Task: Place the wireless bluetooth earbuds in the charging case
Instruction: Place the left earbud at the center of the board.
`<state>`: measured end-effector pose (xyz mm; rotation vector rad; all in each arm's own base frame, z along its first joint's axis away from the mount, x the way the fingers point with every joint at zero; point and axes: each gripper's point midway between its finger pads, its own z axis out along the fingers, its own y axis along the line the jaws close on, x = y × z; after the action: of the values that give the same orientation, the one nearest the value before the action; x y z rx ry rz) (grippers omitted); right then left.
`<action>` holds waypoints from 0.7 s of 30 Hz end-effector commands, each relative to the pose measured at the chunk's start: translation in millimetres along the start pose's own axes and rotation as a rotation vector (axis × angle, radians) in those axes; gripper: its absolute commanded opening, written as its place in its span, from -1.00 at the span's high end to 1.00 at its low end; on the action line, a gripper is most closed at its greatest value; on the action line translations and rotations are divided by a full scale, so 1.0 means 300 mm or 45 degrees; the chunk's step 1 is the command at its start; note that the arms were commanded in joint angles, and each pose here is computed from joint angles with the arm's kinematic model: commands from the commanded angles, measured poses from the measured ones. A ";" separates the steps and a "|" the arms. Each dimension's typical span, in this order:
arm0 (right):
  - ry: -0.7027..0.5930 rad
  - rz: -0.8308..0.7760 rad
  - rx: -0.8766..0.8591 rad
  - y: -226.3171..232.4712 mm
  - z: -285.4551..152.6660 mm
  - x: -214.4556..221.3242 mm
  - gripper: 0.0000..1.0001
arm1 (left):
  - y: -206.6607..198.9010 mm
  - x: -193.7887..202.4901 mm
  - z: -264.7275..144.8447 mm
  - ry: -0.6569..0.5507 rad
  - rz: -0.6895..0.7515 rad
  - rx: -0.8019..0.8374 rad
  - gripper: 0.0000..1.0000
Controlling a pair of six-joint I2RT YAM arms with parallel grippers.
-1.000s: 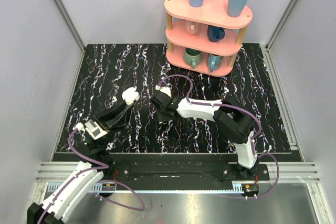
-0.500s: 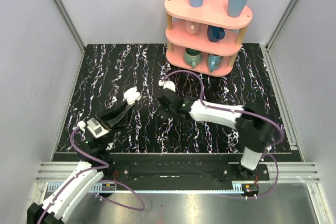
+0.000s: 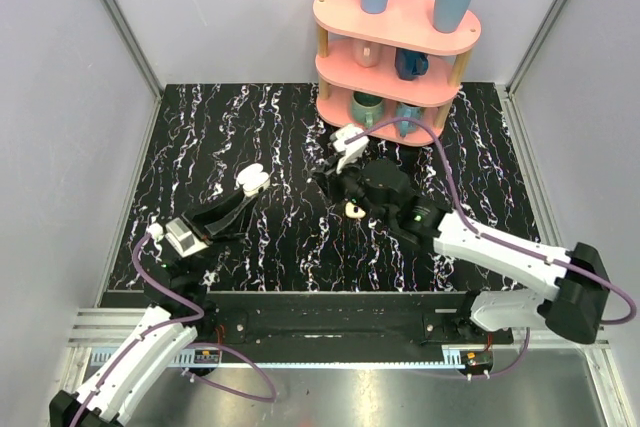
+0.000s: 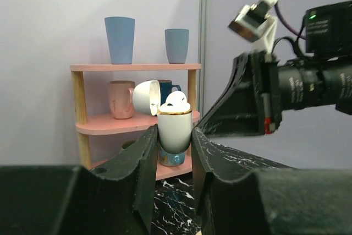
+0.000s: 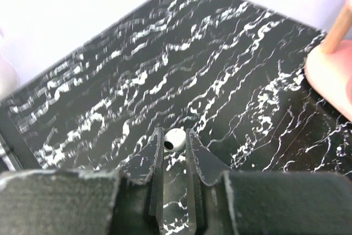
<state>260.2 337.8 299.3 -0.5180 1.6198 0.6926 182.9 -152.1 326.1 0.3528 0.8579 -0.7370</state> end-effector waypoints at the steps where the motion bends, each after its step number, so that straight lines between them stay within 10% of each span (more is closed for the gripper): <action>1: 0.378 -0.153 -0.134 0.039 0.015 0.284 0.76 | -0.004 -0.106 0.026 -0.078 0.036 -0.001 1.00; 5: 0.599 -0.118 -0.253 0.075 -0.053 0.453 0.89 | 0.000 -0.132 0.019 -0.101 0.046 -0.019 1.00; 13: 0.228 0.425 -0.344 0.164 -0.020 0.426 0.73 | 0.006 -0.124 0.018 -0.099 0.044 -0.029 1.00; 21: 0.140 0.654 -0.305 0.072 -0.006 0.721 0.40 | -0.007 -0.109 0.024 -0.089 0.021 0.001 1.00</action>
<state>192.4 348.8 51.5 -0.4727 2.0494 1.0575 177.3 -145.1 336.9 0.3357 0.8430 -0.7222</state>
